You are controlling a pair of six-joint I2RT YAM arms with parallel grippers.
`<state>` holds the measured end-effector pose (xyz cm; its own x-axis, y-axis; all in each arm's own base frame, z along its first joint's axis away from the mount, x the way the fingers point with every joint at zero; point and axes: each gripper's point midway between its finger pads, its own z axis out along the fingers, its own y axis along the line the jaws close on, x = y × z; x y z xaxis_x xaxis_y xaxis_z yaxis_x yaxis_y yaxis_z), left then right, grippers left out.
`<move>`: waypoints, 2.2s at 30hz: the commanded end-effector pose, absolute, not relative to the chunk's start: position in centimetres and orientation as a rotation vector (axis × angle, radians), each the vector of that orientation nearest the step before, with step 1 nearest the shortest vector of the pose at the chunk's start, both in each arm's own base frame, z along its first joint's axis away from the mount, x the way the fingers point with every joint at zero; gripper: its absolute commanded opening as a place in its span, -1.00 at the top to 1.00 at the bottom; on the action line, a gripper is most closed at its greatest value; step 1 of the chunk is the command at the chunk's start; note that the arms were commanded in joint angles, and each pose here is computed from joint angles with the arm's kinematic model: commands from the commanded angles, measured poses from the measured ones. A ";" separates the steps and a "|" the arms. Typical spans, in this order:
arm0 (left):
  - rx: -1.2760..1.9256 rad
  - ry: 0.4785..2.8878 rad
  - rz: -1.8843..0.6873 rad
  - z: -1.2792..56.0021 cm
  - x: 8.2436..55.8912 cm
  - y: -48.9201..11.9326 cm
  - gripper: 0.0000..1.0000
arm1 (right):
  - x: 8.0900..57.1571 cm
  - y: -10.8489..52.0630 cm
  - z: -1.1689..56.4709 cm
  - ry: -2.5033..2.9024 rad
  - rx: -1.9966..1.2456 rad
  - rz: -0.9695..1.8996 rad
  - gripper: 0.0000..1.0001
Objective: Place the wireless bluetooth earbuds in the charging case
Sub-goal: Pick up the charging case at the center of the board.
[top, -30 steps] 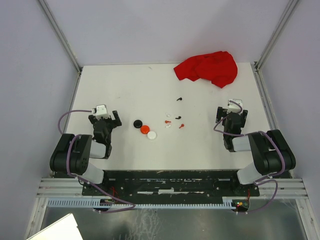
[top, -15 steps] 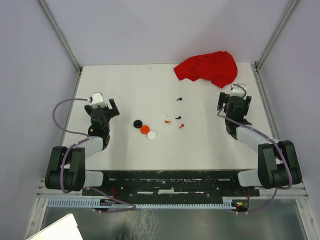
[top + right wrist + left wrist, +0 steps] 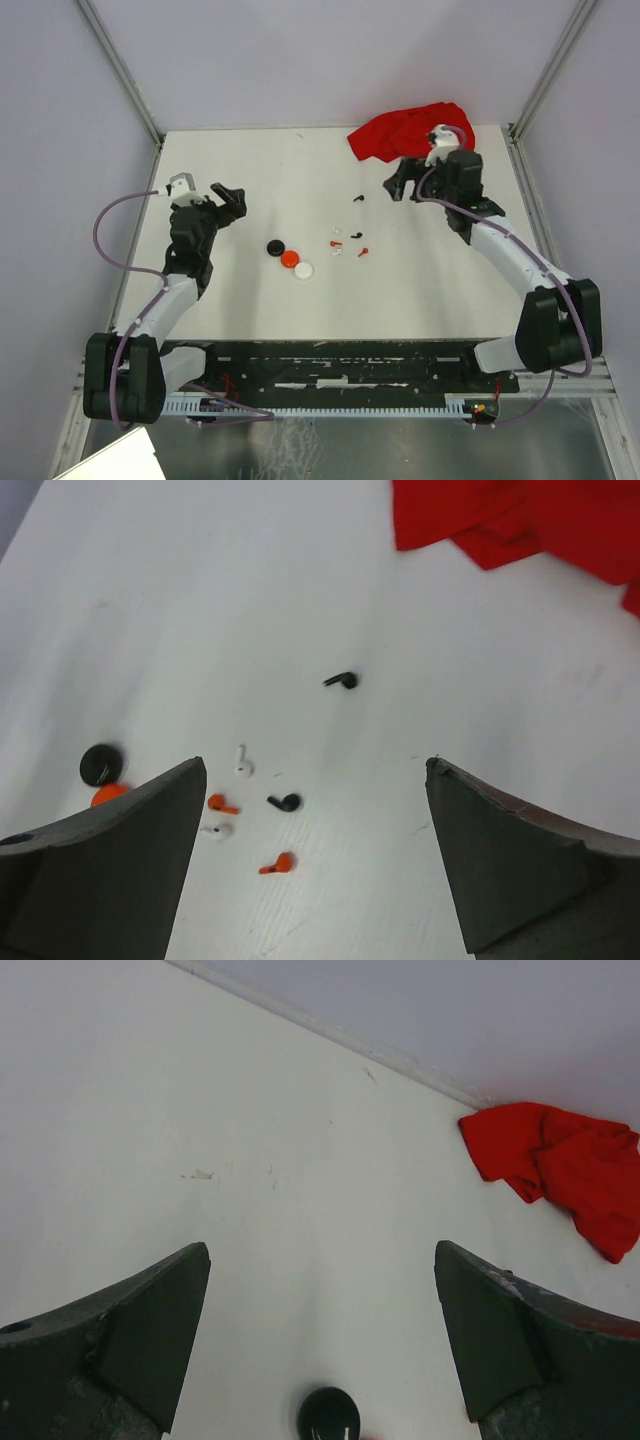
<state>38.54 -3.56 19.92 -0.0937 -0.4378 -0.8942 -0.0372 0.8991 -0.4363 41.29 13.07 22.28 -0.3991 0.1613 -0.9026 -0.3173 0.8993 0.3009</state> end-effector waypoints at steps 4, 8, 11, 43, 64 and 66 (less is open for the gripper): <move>-0.503 1.710 -0.385 20.2 38.0 -3.5 -0.99 | 39.0 27.2 17.9 2.076 -0.573 0.508 -0.98; -0.524 1.771 -0.336 19.2 37.7 -2.9 -1.00 | 38.2 33.1 15.4 2.087 -0.720 0.468 -0.98; -0.534 1.813 -0.314 18.6 37.5 -2.7 -0.99 | 37.4 36.5 13.7 2.084 -0.835 0.398 -0.98; -0.677 1.783 -0.186 18.9 34.3 0.6 -0.94 | 34.9 47.7 4.6 2.131 -1.113 0.471 -0.66; -0.676 1.793 -0.199 18.7 34.2 0.5 -0.93 | 35.1 47.7 3.5 2.143 -1.091 0.466 0.32; -0.666 1.794 -0.216 18.8 34.3 0.2 -0.93 | 35.8 48.0 5.2 2.083 -1.058 0.481 0.39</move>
<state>34.14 0.32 17.13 -0.2380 -0.5103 -0.8264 -0.3498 0.8388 -0.4172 34.44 47.13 2.28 -0.4332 -0.5972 -0.6751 -0.8163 0.5775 0.0130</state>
